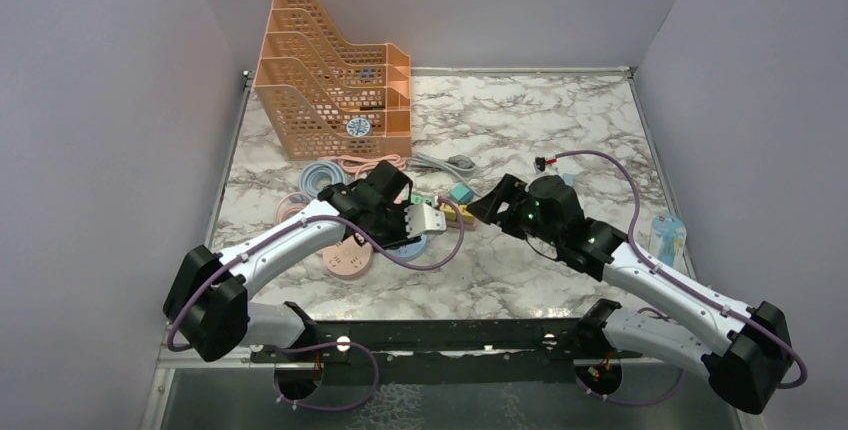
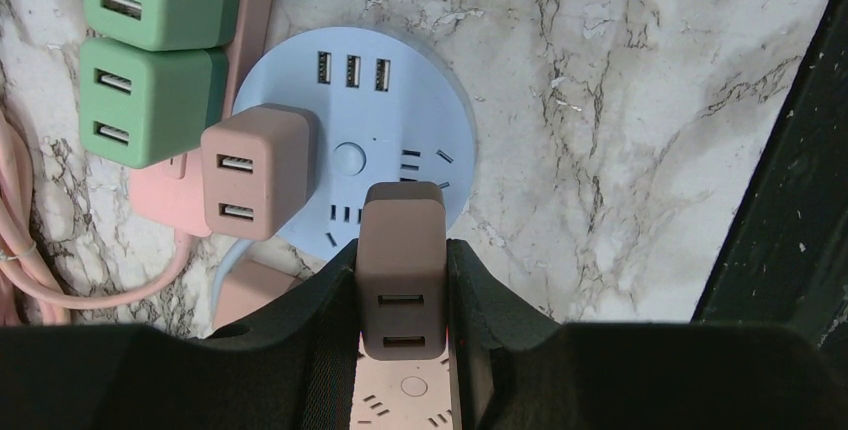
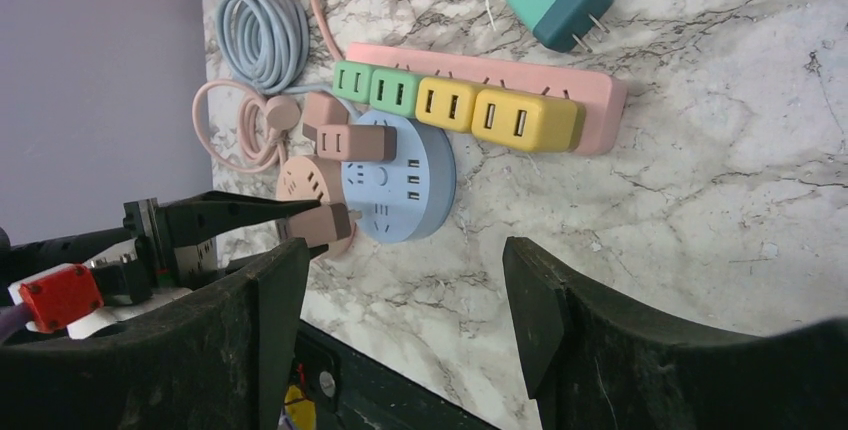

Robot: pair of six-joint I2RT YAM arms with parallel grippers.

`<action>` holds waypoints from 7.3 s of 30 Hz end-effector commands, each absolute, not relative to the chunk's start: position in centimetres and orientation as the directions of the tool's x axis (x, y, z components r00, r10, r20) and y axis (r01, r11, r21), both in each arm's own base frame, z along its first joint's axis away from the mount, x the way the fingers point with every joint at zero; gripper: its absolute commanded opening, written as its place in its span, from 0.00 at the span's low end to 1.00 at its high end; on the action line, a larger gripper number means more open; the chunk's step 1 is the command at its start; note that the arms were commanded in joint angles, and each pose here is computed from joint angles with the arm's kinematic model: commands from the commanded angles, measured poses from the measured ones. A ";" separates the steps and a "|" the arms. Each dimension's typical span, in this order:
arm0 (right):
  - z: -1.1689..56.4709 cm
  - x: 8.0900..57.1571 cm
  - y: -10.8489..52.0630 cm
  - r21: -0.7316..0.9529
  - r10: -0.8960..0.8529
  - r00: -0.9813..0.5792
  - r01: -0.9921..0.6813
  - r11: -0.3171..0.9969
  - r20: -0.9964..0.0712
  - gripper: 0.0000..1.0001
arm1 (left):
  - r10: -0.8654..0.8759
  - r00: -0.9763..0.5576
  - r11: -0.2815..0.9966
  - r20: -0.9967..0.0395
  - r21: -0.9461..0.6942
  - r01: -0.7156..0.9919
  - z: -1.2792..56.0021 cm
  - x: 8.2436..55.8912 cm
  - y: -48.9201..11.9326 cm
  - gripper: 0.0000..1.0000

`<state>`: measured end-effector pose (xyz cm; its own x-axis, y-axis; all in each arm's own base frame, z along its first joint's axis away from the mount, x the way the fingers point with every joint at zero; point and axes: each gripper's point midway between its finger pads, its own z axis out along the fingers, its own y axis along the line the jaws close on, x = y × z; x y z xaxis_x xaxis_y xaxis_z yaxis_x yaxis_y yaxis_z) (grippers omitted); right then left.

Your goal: Insert the plug

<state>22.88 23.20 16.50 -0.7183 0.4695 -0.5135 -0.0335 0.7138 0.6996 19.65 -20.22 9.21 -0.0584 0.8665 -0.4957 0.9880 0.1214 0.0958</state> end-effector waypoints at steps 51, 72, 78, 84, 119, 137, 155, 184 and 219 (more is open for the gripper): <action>15.8 23.7 21.0 0.636 0.491 -0.658 0.023 0.771 -0.571 0.70 | 0.963 0.073 -0.072 -0.259 0.013 0.997 6.1 19.4 -19.7 0.00; 16.9 23.6 20.5 0.621 0.478 -0.645 0.007 0.784 -0.596 0.70 | 0.967 0.070 -0.091 -0.246 -0.079 0.993 6.4 19.6 -20.5 0.00; 16.9 23.7 20.4 0.615 0.474 -0.644 0.006 0.789 -0.601 0.70 | 0.974 0.079 -0.095 -0.214 -0.067 0.993 6.8 20.5 -19.8 0.00; 17.1 23.9 20.6 0.616 0.474 -0.644 0.005 0.788 -0.601 0.70 | 0.962 0.073 -0.093 -0.263 -0.063 0.994 8.5 20.8 -20.8 0.00; 17.7 24.5 20.0 0.597 0.481 -0.614 0.019 0.802 -0.626 0.70 | 0.881 0.186 -0.202 -0.435 0.009 0.979 9.4 20.1 -23.0 0.00; 17.6 24.3 19.9 0.596 0.480 -0.615 0.020 0.802 -0.625 0.70 | 0.899 0.124 -0.144 -0.420 -0.018 0.989 7.1 20.0 -22.1 0.00; 17.9 24.5 19.3 0.578 0.472 -0.598 0.017 0.816 -0.648 0.70 | 0.962 0.041 -0.089 -0.270 -0.167 0.982 1.6 17.7 -18.5 0.00; 19.1 25.2 19.7 0.560 0.450 -0.584 -0.010 0.828 -0.676 0.70 | 0.990 -0.051 0.034 -0.132 -0.127 0.991 -1.3 18.1 -14.3 0.00; 22.3 28.0 18.3 0.399 0.332 -0.486 -0.038 0.916 -0.808 0.72 | 0.688 -0.043 0.458 -0.724 0.387 0.800 22.2 27.5 -20.4 0.91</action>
<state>26.39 19.53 20.15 -0.5596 0.3925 -0.7299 -0.0362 0.8683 0.4947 22.69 -20.35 15.91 0.0639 0.8204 -0.5682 0.9601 0.1048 0.2594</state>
